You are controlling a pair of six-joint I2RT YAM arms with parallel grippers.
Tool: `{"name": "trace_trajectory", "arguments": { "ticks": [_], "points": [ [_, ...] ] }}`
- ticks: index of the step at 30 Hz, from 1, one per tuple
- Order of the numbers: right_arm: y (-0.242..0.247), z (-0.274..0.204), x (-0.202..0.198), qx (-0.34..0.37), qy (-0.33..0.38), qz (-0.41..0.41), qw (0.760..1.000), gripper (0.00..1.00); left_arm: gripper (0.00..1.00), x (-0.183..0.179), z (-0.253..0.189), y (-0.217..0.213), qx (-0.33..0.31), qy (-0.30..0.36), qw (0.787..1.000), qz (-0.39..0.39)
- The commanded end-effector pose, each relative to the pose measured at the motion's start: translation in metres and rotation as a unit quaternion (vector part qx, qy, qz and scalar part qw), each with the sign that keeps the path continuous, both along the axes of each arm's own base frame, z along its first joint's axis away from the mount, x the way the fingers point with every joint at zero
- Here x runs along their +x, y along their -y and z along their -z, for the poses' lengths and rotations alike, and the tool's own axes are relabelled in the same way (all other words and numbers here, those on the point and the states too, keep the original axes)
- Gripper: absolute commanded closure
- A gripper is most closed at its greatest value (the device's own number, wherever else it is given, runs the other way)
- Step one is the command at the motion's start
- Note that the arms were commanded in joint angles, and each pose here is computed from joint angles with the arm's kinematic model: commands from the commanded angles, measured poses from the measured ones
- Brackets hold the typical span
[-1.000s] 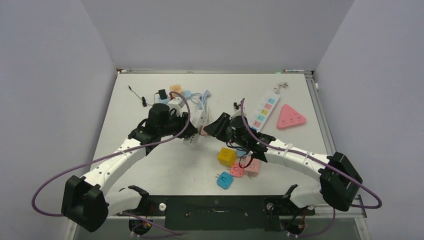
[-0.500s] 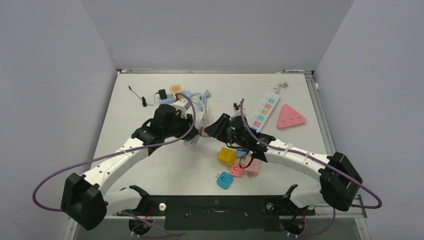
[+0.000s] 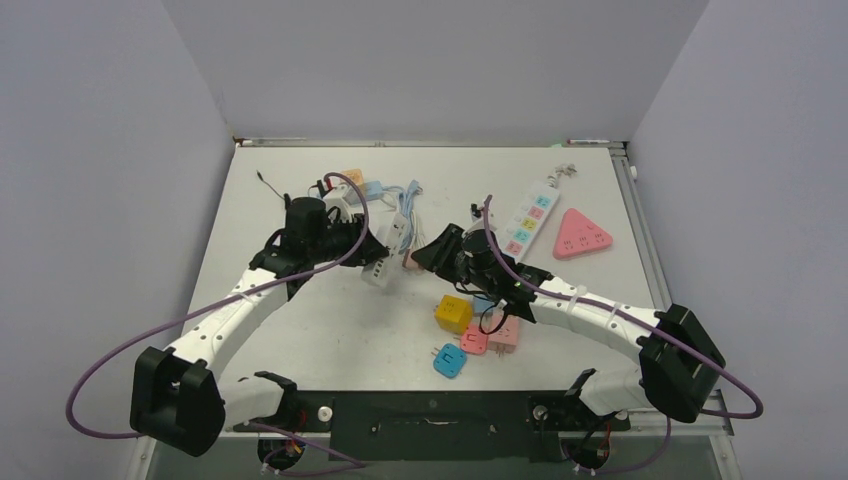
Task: Pull the plug off the socket
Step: Place the plug at the center of the board.
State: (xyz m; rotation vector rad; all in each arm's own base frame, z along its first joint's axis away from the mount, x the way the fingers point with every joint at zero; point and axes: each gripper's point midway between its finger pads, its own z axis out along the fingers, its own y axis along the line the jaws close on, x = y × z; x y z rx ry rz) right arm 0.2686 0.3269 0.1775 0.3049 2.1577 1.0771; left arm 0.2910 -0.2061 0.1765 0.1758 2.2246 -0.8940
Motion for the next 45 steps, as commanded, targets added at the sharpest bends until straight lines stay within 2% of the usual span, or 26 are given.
{"name": "trace_trajectory", "arguments": {
  "ticks": [1, 5, 10, 15, 20, 24, 29, 45],
  "points": [
    [0.003, -0.018, 0.008, 0.012, 0.026, 0.012, 1.000, 0.95, 1.00, 0.009, -0.023, 0.005, -0.041, 0.032, 0.999, 0.007],
    [0.006, -0.021, 0.007, 0.003, 0.035, 0.006, 0.999, 0.95, 1.00, 0.016, -0.022, -0.008, -0.023, 0.036, 0.999, -0.023],
    [0.009, -0.013, -0.010, -0.044, 0.046, -0.033, 0.997, 0.95, 1.00, 0.020, -0.026, -0.020, -0.006, 0.054, 0.997, -0.051],
    [0.005, -0.002, -0.045, -0.089, 0.056, -0.083, 0.991, 0.95, 1.00, 0.021, -0.033, -0.028, 0.005, 0.072, 0.995, -0.067],
    [-0.007, 0.008, -0.078, -0.085, 0.052, -0.109, 0.989, 0.95, 1.00, 0.021, -0.034, -0.031, 0.011, 0.079, 0.994, -0.073],
    [-0.004, 0.030, -0.095, -0.094, 0.033, -0.100, 0.990, 0.95, 1.00, 0.022, -0.032, -0.031, 0.013, 0.076, 0.994, -0.073],
    [0.001, 0.052, -0.111, -0.069, 0.013, -0.088, 0.994, 0.95, 1.00, 0.021, -0.033, -0.032, 0.014, 0.078, 0.994, -0.074],
    [0.037, 0.108, -0.119, -0.143, -0.036, -0.039, 0.988, 0.95, 1.00, 0.022, -0.031, -0.032, 0.017, 0.076, 0.994, -0.073]
  ]
}}
